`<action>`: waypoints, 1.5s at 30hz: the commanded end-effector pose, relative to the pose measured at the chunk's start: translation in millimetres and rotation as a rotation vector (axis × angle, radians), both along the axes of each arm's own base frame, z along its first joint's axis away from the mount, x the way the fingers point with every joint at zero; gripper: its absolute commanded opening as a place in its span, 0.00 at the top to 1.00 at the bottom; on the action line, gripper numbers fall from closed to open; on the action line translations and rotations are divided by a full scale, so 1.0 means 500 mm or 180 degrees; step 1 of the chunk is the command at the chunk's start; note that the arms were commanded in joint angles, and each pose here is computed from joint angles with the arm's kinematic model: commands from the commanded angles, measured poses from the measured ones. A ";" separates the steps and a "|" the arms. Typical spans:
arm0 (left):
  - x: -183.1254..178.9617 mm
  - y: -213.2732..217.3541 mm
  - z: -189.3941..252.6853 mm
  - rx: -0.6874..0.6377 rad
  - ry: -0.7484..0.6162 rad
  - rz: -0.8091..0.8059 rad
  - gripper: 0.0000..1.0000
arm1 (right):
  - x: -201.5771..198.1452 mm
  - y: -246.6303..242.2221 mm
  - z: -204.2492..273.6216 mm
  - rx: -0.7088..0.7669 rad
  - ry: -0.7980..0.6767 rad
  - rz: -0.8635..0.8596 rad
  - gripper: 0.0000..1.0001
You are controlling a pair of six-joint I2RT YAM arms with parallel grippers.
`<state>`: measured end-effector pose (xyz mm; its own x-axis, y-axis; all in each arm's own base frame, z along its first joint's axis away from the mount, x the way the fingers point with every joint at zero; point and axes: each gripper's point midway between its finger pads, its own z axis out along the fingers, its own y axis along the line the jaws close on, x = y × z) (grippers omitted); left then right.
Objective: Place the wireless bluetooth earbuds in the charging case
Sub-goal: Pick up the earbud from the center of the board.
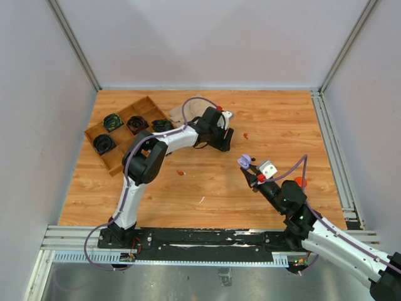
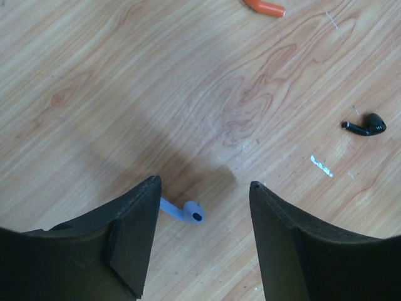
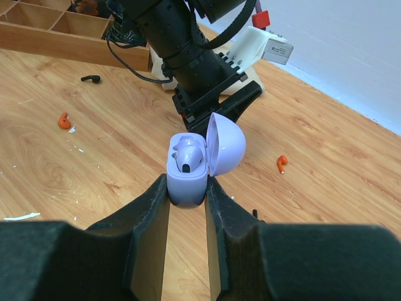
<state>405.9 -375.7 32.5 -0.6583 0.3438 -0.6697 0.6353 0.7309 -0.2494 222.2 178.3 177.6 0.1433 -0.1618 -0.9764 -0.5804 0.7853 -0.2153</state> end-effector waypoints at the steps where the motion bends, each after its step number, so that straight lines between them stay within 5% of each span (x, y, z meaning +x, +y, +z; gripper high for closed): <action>1: -0.040 0.024 -0.003 0.0048 0.0218 0.0012 0.38 | 0.000 -0.003 0.008 0.0062 -0.0012 -0.0032 0.99; 13: -0.105 0.032 0.001 0.0109 0.0368 0.0110 0.44 | -0.002 -0.004 0.011 0.0081 -0.0010 -0.0030 0.99; 23: -0.048 0.053 0.013 0.0384 0.0154 0.0524 0.46 | -0.003 -0.006 0.012 0.0079 -0.0013 -0.0035 0.99; 45: -0.023 0.028 -0.025 0.0590 0.0268 0.0366 0.67 | -0.003 -0.007 0.016 0.0081 -0.0021 -0.0039 0.99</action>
<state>398.0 -359.5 27.3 -0.7467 0.3538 -0.5632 0.5179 0.8406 -0.1586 219.9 175.8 174.0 0.1318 -0.1723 -0.9762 -0.5826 0.7832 -0.2169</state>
